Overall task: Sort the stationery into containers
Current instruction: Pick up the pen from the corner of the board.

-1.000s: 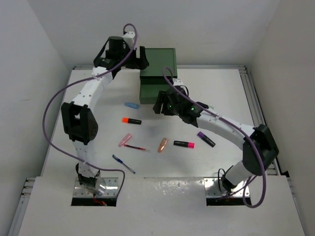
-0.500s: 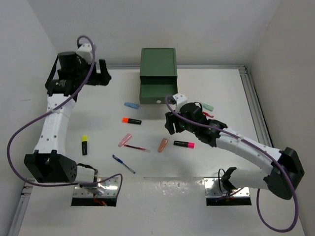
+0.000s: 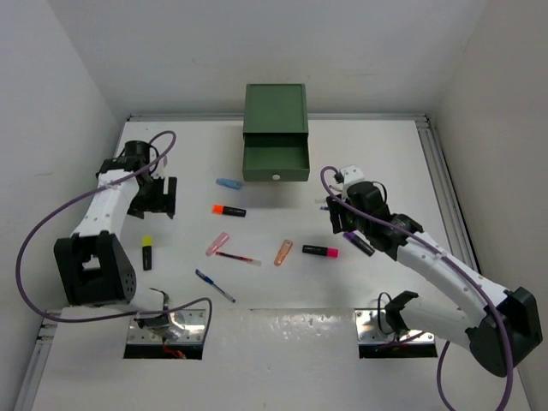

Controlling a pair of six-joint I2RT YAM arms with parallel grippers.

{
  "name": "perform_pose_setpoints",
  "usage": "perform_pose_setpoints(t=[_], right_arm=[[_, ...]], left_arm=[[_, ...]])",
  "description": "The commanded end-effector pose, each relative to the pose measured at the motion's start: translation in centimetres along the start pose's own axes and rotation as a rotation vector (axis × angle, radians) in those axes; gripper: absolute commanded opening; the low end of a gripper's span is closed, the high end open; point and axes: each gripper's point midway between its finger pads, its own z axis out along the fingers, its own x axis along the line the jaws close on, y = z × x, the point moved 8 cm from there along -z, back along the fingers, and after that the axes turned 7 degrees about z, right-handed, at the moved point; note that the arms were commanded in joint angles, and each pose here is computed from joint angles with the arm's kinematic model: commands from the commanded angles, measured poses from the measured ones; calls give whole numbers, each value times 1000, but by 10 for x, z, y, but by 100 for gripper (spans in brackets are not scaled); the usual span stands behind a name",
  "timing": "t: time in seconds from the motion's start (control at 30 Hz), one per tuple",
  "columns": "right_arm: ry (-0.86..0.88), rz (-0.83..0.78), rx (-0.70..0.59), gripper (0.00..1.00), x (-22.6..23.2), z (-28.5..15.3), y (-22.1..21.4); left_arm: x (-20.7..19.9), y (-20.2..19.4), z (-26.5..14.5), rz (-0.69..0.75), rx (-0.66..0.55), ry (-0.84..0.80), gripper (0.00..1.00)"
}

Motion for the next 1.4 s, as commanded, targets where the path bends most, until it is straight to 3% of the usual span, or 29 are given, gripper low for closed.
perform_pose_setpoints(t=[0.0,0.27,0.53,0.87,1.2,1.37], right_arm=[[-41,6,-48,60,-13,-6,19],[-67,22,-55,60,-26,-6,31],[-99,34,-35,60,-32,-2,27],[-179,87,4,60,-54,0,21],[-216,88,5,59,-71,0,18],[-221,90,16,56,-81,-4,9]], left_arm=[[24,-2,24,-89,123,127,85],[43,-29,73,-213,314,159,79],[38,-44,97,-245,379,114,84],[32,-65,129,-254,491,67,82],[31,-60,135,-245,430,35,55],[36,-36,133,-257,314,-4,34]])
